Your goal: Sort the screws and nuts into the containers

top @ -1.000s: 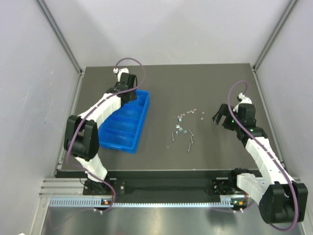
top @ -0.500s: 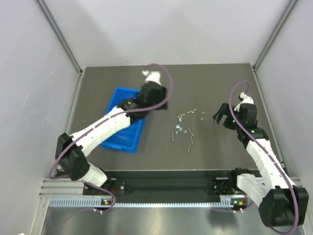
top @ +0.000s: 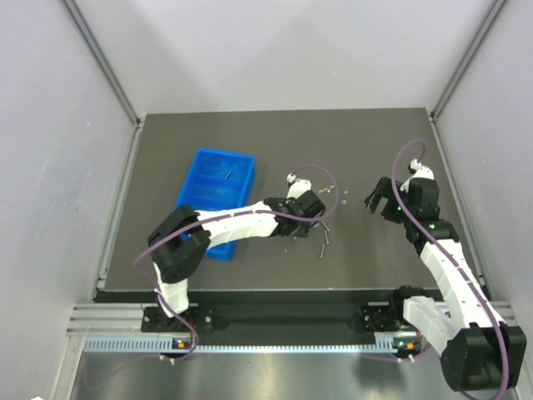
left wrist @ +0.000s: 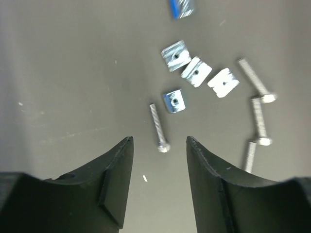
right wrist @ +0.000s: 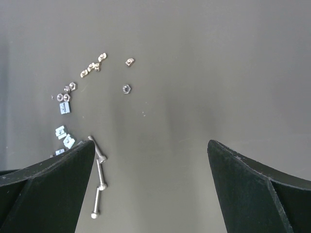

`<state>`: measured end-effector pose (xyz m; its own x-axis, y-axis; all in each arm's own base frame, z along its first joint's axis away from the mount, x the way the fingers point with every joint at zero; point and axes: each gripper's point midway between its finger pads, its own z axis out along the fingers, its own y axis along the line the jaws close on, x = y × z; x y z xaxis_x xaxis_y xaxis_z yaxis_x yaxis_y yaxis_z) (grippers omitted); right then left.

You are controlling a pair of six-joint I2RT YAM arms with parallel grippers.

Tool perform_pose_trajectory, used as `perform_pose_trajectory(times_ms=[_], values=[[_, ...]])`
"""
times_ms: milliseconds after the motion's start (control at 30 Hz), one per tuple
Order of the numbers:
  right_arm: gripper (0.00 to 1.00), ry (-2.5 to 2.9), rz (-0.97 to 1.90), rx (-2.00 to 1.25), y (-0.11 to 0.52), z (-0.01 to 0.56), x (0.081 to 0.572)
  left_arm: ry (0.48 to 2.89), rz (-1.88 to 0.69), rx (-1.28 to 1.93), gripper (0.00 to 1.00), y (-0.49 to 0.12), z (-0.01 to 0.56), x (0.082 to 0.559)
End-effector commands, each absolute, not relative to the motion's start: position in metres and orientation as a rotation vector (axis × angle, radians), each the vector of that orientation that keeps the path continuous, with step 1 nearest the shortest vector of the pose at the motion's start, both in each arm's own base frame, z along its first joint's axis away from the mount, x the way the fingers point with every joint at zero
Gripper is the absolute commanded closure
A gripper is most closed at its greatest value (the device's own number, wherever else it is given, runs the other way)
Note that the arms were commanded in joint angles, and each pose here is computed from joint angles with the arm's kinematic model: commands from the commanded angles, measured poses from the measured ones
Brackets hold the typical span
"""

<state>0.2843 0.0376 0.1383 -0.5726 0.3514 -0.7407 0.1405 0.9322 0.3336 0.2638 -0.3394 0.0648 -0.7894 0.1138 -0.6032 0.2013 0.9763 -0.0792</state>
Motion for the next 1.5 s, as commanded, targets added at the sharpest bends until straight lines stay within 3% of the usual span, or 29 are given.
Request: perform_pose_trajectory(times_ms=[0,267,500,700,767,833,1133,1333,1467], values=[[0.00,2.152,0.293,0.338,0.038,0.146,0.284,2.489,-0.179,0.168,0.48,-0.344,0.065,0.267],[0.00,2.159,0.286,0.345,0.037,0.143,0.284,2.540,-0.129,0.152,0.57,-0.335,0.036,0.258],[0.00,2.165,0.285,0.346,0.037,0.142,0.285,2.567,-0.100,0.183,0.59,-0.334,0.017,0.256],[0.00,2.161,0.284,0.346,0.037,0.144,0.285,2.565,-0.016,0.179,0.79,-0.322,0.009,0.260],[0.00,2.159,0.283,0.348,0.036,0.144,0.284,2.557,0.001,0.175,0.94,-0.317,0.012,0.265],[0.00,2.159,0.280,0.350,0.036,0.144,0.284,2.536,-0.003,0.164,0.99,-0.309,0.021,0.274],[0.00,2.131,0.300,0.357,0.038,0.151,0.290,2.255,-0.295,-0.054,0.97,-0.273,0.156,0.363],[0.00,2.134,0.318,0.349,0.041,0.153,0.295,2.136,-0.202,-0.272,0.97,-0.199,0.186,0.419],[0.00,2.135,0.316,0.354,0.041,0.154,0.297,2.099,-0.134,-0.374,0.97,-0.166,0.174,0.446]])
